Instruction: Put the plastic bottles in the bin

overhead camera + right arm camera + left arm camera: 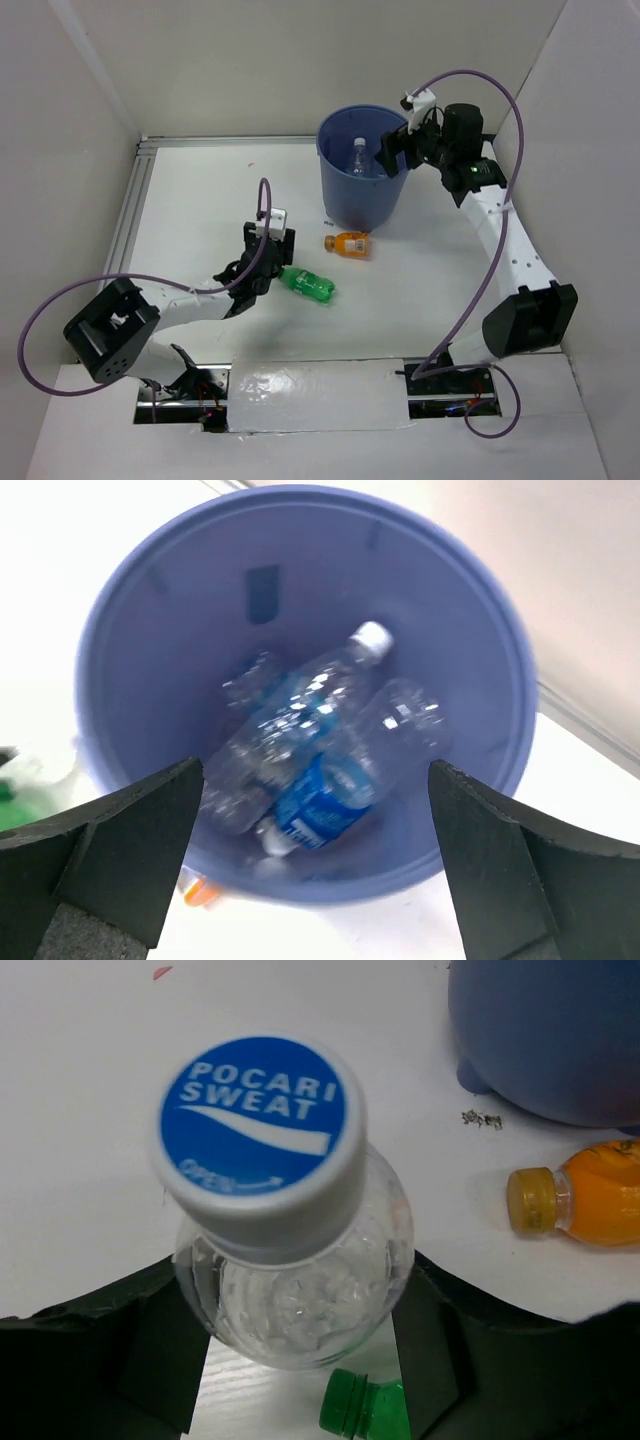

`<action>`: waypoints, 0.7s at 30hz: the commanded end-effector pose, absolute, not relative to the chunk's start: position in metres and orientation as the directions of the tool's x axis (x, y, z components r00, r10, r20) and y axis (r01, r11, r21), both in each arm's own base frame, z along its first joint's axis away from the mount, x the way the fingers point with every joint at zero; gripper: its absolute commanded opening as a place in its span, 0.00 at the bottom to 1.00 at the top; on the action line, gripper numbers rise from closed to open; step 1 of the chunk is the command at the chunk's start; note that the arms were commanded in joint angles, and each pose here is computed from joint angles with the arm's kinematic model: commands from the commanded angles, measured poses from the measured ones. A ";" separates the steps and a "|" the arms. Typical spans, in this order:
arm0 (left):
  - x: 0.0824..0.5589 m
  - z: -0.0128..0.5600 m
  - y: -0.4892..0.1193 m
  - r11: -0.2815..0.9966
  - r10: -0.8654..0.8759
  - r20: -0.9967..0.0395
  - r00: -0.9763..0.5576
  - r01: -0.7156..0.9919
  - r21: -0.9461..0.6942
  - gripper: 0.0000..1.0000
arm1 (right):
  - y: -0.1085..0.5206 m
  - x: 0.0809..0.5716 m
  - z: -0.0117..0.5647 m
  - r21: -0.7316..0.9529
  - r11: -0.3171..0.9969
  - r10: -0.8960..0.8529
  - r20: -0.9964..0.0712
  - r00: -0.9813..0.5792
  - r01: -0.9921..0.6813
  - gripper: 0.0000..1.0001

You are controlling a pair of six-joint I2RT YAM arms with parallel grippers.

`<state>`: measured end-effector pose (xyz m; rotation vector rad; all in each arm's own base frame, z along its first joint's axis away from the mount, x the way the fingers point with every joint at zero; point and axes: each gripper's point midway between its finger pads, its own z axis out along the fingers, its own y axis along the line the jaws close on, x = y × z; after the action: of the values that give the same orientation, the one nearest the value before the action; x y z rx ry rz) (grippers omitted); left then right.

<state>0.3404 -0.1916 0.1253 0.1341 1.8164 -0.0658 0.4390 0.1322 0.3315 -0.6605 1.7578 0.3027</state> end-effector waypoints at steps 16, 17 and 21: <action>0.366 0.428 -0.257 0.907 -0.222 -0.936 0.275 0.410 -0.095 0.00 | 0.148 0.226 0.217 -0.198 0.273 -0.476 -0.878 0.046 -0.942 0.14; 0.366 0.462 -0.261 0.896 -0.264 -0.910 0.321 0.431 -0.108 0.00 | 0.149 0.222 0.210 -0.189 0.261 -0.490 -0.871 0.039 -0.947 0.14; 0.389 0.495 -0.300 0.854 -0.328 -0.882 0.337 0.506 -0.125 0.00 | 0.151 0.214 0.182 -0.086 0.223 -0.526 -0.849 -0.046 -0.971 0.89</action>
<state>0.3778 -0.2688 0.4744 0.1278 1.1765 -0.4700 0.2296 0.1462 0.1972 -1.3287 1.6809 0.6211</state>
